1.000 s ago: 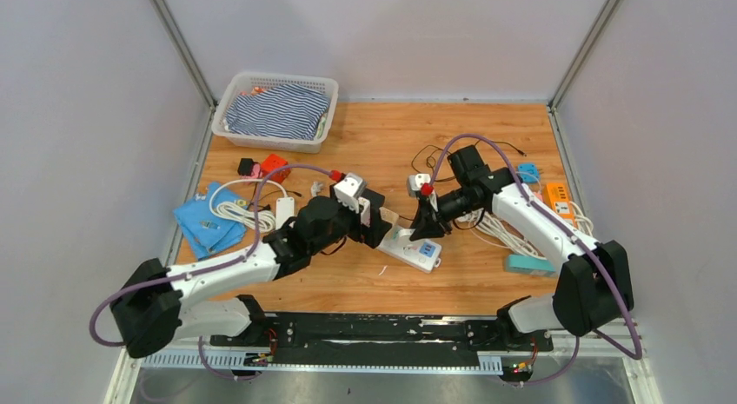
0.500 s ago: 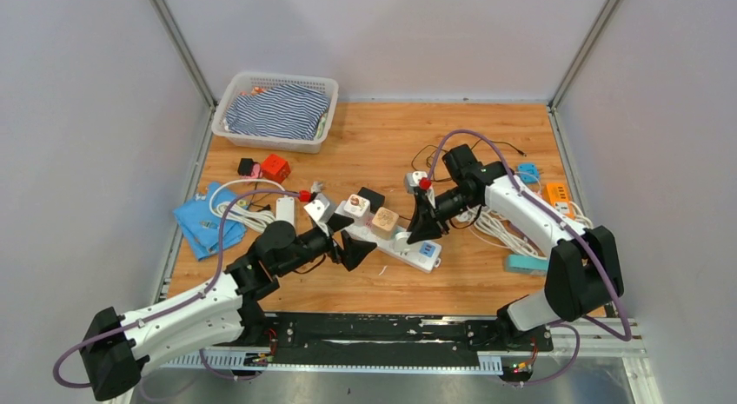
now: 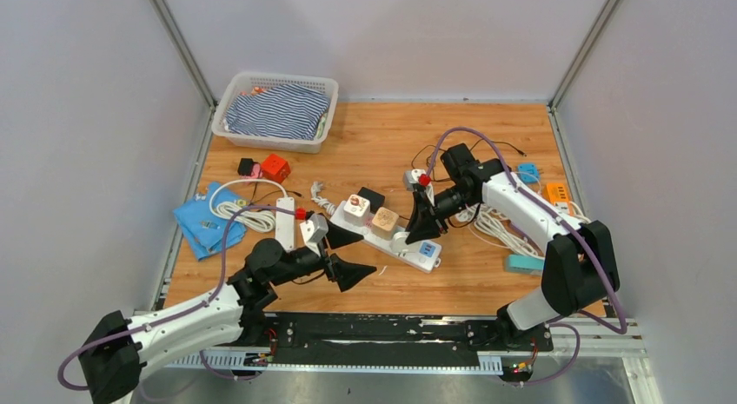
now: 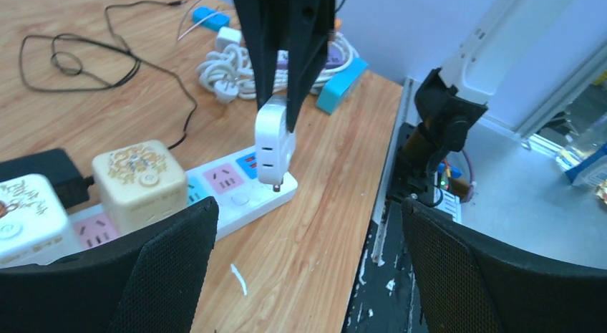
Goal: Pull the plug off the socket
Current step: Place the plug at the center of the board.
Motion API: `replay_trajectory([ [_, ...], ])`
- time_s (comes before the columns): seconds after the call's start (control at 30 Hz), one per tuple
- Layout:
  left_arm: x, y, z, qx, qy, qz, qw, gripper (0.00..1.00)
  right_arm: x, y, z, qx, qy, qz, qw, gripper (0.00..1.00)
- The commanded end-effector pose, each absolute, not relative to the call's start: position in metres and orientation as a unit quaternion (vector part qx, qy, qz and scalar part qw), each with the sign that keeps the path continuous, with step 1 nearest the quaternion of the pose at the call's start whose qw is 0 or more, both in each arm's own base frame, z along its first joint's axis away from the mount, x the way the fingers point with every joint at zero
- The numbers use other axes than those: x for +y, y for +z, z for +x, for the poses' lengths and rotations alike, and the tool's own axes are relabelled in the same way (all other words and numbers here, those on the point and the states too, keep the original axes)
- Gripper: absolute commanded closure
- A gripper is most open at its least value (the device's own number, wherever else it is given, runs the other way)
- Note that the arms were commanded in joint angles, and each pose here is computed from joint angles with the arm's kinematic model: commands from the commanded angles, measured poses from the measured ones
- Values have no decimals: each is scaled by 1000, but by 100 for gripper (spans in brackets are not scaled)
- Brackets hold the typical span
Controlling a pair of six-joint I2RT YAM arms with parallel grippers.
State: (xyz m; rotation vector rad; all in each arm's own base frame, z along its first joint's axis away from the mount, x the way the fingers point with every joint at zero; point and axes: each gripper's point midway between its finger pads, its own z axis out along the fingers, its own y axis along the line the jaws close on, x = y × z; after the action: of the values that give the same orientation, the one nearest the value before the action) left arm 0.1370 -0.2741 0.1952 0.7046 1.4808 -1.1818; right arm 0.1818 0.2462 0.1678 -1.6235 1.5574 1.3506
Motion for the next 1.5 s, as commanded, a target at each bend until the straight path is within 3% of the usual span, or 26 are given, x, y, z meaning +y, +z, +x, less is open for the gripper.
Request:
replay_trajectory([
  [0.0, -277, 227, 118, 513, -544, 320, 582, 0, 247, 180, 180, 568, 516, -586, 258, 100],
  [0.23, -278, 217, 118, 457, -520, 357, 627, 0, 250, 183, 176, 561, 517, -592, 259, 100],
  [0.53, -305, 205, 126, 453, -538, 372, 605, 1, 256, 182, 167, 550, 512, -610, 250, 100],
  [0.97, -331, 186, 138, 492, -556, 369, 559, 20, 259, 181, 162, 542, 512, -619, 246, 100],
  [1.47, -337, 165, 146, 523, -545, 365, 545, 32, 258, 182, 162, 541, 511, -620, 247, 100],
])
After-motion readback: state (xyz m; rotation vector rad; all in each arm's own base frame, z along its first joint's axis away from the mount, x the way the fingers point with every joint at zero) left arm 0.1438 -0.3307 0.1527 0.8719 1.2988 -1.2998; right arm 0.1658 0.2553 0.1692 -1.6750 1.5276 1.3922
